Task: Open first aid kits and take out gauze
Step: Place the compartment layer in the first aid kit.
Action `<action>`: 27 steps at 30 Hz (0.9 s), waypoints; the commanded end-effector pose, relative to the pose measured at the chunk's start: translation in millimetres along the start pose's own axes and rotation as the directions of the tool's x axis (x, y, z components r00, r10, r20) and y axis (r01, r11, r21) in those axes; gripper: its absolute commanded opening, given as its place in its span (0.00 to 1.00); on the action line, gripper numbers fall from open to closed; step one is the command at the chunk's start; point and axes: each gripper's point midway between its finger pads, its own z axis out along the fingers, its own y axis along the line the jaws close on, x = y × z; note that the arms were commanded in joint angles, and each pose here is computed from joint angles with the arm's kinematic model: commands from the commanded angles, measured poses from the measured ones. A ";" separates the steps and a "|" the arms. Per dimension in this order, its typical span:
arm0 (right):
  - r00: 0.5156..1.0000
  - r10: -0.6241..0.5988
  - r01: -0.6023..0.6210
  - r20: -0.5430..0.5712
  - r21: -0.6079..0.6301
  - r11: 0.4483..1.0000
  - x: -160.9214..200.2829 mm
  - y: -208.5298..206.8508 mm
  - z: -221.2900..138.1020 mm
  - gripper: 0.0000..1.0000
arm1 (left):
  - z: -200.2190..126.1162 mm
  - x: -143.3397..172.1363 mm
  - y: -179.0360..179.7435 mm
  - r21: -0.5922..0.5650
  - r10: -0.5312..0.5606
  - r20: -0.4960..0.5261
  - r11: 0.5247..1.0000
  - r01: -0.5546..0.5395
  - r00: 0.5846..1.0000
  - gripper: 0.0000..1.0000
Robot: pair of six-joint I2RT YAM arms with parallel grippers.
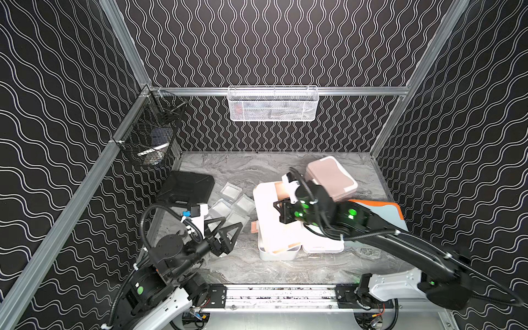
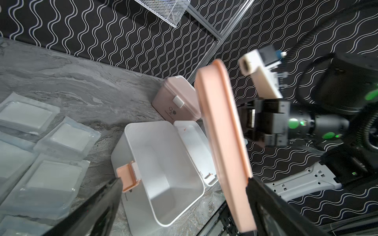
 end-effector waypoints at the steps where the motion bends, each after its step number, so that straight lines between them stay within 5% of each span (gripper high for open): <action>1: 0.991 0.087 -0.065 -0.098 0.203 0.977 20.3 -26.8 22.6 0.00 | -9.5 0.7 9.2 -0.029 -0.011 0.028 1.000 0.012 1.000 0.99; 11: 0.968 0.154 -0.029 -0.199 0.521 0.853 43.0 -59.1 68.2 0.00 | -13.7 8.3 12.6 -0.029 -0.018 0.011 0.999 0.018 1.000 0.99; 27: 0.948 0.175 0.003 -0.267 0.556 0.831 69.0 -80.1 92.6 0.00 | -5.5 14.6 13.4 -0.023 -0.030 -0.011 0.999 0.030 0.999 0.99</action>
